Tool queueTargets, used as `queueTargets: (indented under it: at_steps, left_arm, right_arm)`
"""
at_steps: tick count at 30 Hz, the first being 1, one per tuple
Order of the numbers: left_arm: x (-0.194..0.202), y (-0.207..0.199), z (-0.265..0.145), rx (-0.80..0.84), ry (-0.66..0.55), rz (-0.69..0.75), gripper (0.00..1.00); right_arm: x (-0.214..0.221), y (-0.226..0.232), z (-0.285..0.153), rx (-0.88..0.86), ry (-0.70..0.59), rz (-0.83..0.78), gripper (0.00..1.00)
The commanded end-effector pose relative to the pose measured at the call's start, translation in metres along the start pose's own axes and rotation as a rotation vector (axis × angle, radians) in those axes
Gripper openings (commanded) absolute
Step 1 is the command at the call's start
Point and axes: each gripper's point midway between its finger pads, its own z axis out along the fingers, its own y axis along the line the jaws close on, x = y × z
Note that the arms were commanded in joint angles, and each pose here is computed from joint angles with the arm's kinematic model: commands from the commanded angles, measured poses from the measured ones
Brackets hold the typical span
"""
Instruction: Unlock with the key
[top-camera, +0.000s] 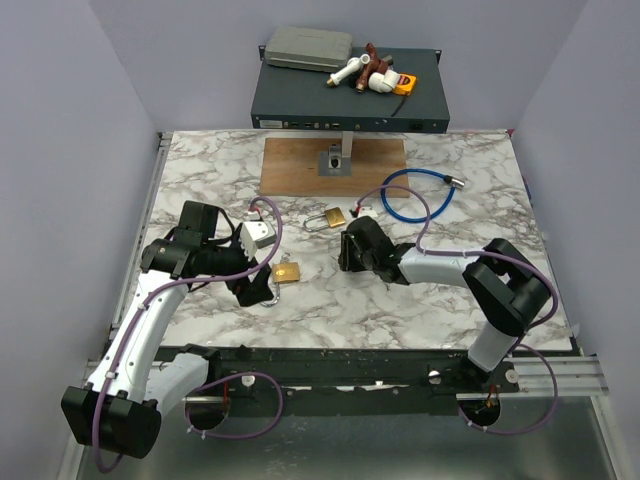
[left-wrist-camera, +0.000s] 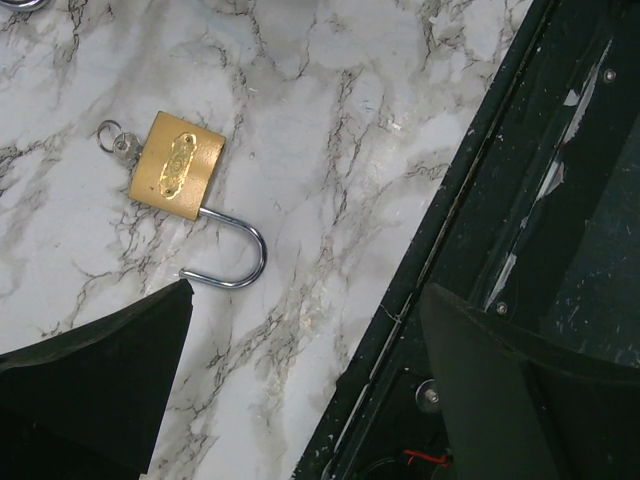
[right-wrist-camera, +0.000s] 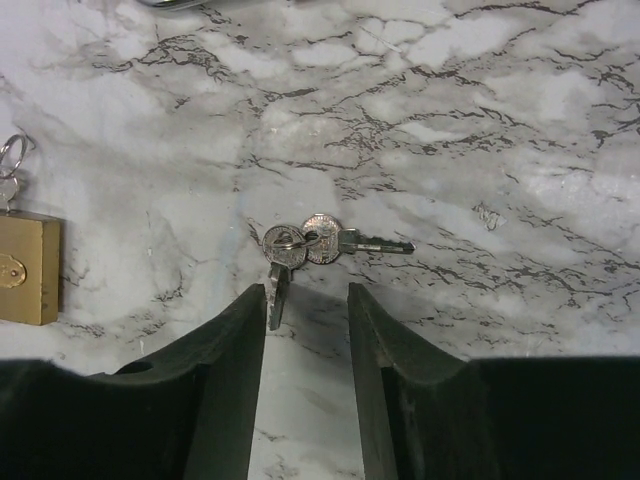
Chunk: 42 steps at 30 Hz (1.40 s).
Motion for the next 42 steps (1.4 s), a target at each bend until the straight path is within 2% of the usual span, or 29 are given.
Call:
queueTargets:
  at_steps: [1, 5, 14, 19, 23, 27, 30, 31, 42]
  left_arm:
    - [-0.002, -0.003, -0.004, -0.001, -0.003, 0.037, 0.94]
    - [-0.002, -0.003, -0.005, -0.003, -0.002, 0.047, 0.94]
    - [0.001, -0.002, -0.006, -0.016, 0.009, 0.071, 0.94]
    - [0.004, -0.001, -0.005, -0.014, 0.015, 0.07, 0.94]
    - [0.004, -0.001, -0.004, -0.012, 0.017, 0.068, 0.94]
    - [0.004, -0.002, -0.005, -0.007, 0.021, 0.068, 0.94]
    - [0.005, -0.003, -0.004, 0.002, 0.027, 0.067, 0.94]
    - [0.006, -0.003, -0.004, 0.007, 0.031, 0.065, 0.94]
    - [0.005, -0.004, -0.002, 0.038, 0.049, 0.09, 0.94]
  right_arm:
    - [-0.013, 0.009, -0.003, -0.009, -0.022, 0.013, 0.46]
    - [-0.013, 0.012, 0.004, -0.003, -0.01, 0.026, 0.53]
    - [-0.011, 0.016, 0.02, 0.011, 0.019, 0.042, 0.52]
    - [-0.011, 0.014, 0.022, 0.025, 0.024, 0.03, 0.41]
    - [-0.013, 0.011, 0.02, 0.038, 0.021, 0.015, 0.27]
    - [-0.012, 0.008, 0.02, 0.054, 0.022, -0.006, 0.19]
    - [-0.009, 0.003, 0.019, 0.075, 0.034, -0.019, 0.03]
    - [-0.008, 0.002, 0.018, 0.079, 0.038, -0.022, 0.01]
    - [-0.007, -0.007, -0.003, 0.078, 0.017, -0.037, 0.01]
